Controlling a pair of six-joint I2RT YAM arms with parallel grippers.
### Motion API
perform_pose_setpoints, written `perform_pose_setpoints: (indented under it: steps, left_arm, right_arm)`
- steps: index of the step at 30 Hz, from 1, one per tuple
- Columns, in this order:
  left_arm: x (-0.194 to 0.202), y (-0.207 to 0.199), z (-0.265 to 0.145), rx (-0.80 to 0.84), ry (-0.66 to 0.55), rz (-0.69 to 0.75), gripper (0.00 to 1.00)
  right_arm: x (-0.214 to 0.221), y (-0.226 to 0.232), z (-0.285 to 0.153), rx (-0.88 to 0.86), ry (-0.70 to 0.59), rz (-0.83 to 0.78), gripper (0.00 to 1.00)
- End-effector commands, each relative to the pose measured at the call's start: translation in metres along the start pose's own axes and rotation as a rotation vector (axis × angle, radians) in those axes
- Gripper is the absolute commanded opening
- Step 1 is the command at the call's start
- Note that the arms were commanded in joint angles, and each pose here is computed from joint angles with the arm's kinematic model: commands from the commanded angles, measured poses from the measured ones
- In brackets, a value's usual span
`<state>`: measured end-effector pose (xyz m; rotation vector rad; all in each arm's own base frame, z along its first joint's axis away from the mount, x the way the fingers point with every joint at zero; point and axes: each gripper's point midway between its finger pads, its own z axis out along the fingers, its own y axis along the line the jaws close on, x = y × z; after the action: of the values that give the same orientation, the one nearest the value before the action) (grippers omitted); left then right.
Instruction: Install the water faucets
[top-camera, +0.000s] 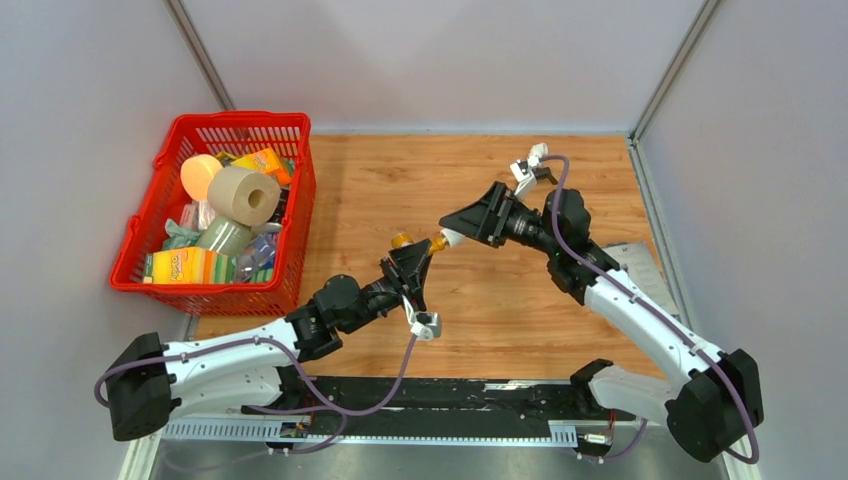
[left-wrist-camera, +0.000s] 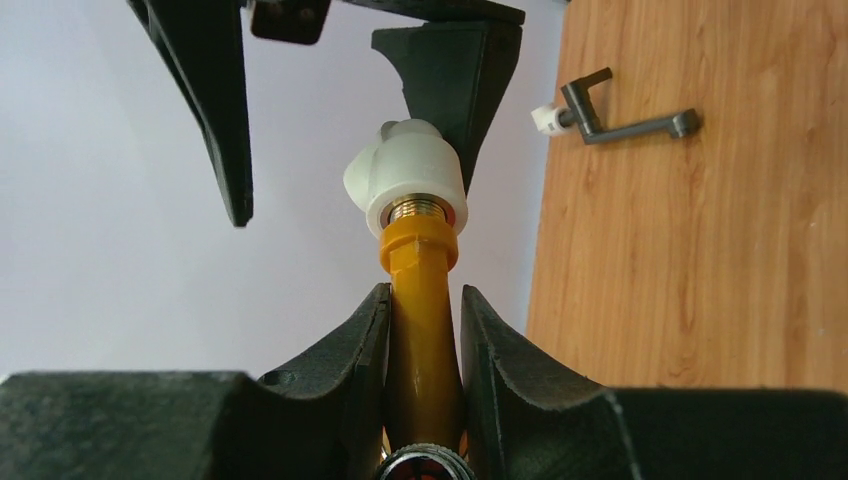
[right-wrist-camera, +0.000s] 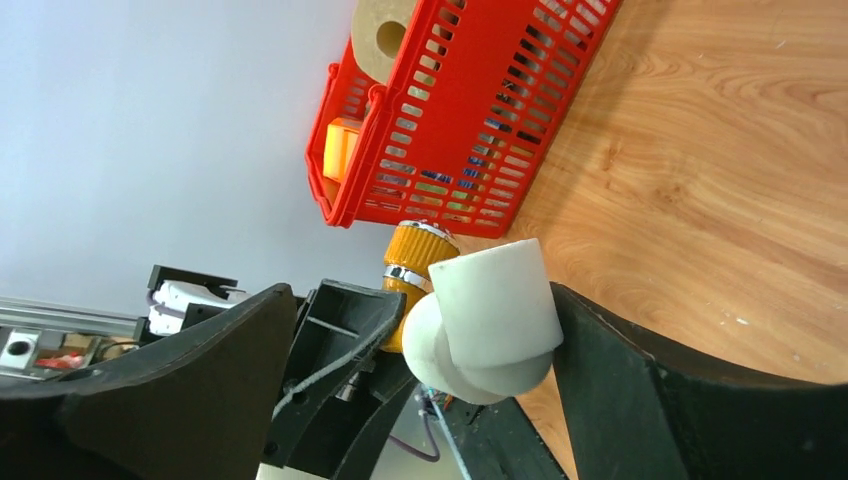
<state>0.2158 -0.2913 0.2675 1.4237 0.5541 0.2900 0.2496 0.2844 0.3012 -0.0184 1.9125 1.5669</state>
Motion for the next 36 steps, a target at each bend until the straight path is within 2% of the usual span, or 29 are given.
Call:
perform_pose_setpoints:
  steps: [1,5,6,8,9,10,11,14,17,18,20,26,36]
  left_arm:
    - [-0.004,0.020,-0.005,-0.067,-0.006,-0.268,0.00]
    - [-0.004,0.014,-0.007,0.006,0.003,-0.563,0.00]
    - [-0.008,0.018,-0.007,0.022,-0.029,-0.602,0.00]
    - [-0.009,0.017,-0.009,0.068,-0.054,-0.736,0.00]
    - [-0.020,0.014,-0.010,0.106,-0.103,-0.837,0.00]
    - [-0.013,0.023,-0.013,0.100,-0.112,-0.889,0.00]
    - [-0.026,0.024,-0.016,0.155,-0.185,-0.974,0.00]
    - [-0.024,0.047,-0.020,0.184,-0.264,-1.127,0.00]
    - [-0.036,0.061,-0.027,0.261,-0.365,-1.306,0.00]
    - [-0.039,0.068,-0.025,0.268,-0.399,-1.322,0.00]
    - [-0.046,0.077,-0.027,0.316,-0.440,-1.457,0.00]
    - [-0.057,0.092,-0.029,0.419,-0.534,-1.583,0.00]
    - [-0.061,0.099,-0.028,0.466,-0.555,-1.609,0.00]
  right_arm:
    - [-0.030,0.025,-0.016,-0.026,-0.109,-0.144,0.98]
    - [-0.058,0.021,-0.033,0.036,-0.207,-0.341,1.00]
    - [-0.063,0.024,-0.038,0.044,-0.224,-0.391,1.00]
    - [-0.066,0.032,-0.046,0.027,-0.229,-0.563,1.00]
    - [-0.062,0.039,-0.050,0.001,-0.216,-0.652,1.00]
    - [-0.061,0.040,-0.054,-0.011,-0.210,-0.741,0.99]
    - [-0.055,0.045,-0.059,-0.040,-0.197,-0.826,0.99]
    - [-0.035,0.056,-0.073,-0.135,-0.167,-1.064,0.98]
    - [-0.017,0.057,-0.084,-0.209,-0.150,-1.271,0.97]
    - [-0.012,0.056,-0.086,-0.225,-0.152,-1.317,0.96]
    - [-0.001,0.057,-0.091,-0.277,-0.155,-1.404,0.96]
    - [0.019,0.062,-0.092,-0.422,-0.132,-1.486,0.97]
    - [0.025,0.073,-0.077,-0.511,-0.085,-1.495,0.94]
